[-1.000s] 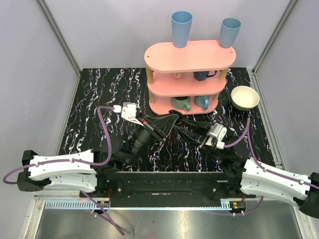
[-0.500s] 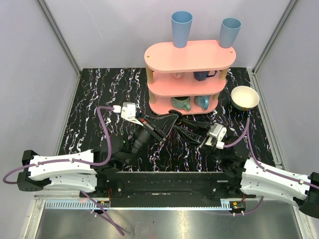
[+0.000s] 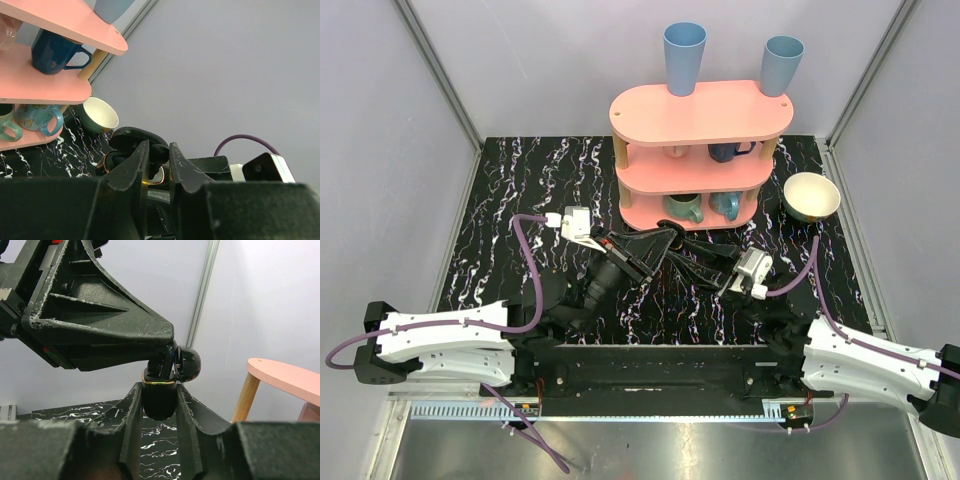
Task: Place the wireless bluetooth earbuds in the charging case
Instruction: Insert the right earbud into the right side groove of the charging case.
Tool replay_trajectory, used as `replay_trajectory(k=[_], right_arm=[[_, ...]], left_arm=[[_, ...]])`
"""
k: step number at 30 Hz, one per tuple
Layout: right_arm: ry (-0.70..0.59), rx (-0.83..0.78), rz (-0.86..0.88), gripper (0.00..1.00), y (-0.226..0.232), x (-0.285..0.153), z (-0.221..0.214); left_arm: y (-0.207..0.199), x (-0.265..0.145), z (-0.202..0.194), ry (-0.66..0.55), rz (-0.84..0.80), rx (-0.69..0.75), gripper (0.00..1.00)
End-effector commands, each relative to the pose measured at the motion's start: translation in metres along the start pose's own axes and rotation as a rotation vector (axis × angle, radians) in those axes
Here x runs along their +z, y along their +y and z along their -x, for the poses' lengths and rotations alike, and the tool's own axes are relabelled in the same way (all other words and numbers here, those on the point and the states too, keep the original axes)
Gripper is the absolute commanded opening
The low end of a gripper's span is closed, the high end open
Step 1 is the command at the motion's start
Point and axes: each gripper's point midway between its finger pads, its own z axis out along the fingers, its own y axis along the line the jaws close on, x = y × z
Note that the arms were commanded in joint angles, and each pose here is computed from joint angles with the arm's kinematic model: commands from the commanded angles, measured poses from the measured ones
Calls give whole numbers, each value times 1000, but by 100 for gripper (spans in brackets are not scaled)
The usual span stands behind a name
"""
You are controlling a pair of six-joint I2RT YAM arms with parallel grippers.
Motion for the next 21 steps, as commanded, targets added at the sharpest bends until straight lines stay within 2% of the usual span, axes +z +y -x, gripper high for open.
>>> replay_trajectory(k=[1,7,21], right_arm=[[-127,-23,-14,0,-6,9,40],[-126,-39,-32,0,-10,9,41],[-169,-33,-45,0,-12,9,49]], left_arm=[[4,-2,4,-1,30,24,0],[15,-3,7,-5,115,53,0],[7,-4,3,-11,61,-2,0]])
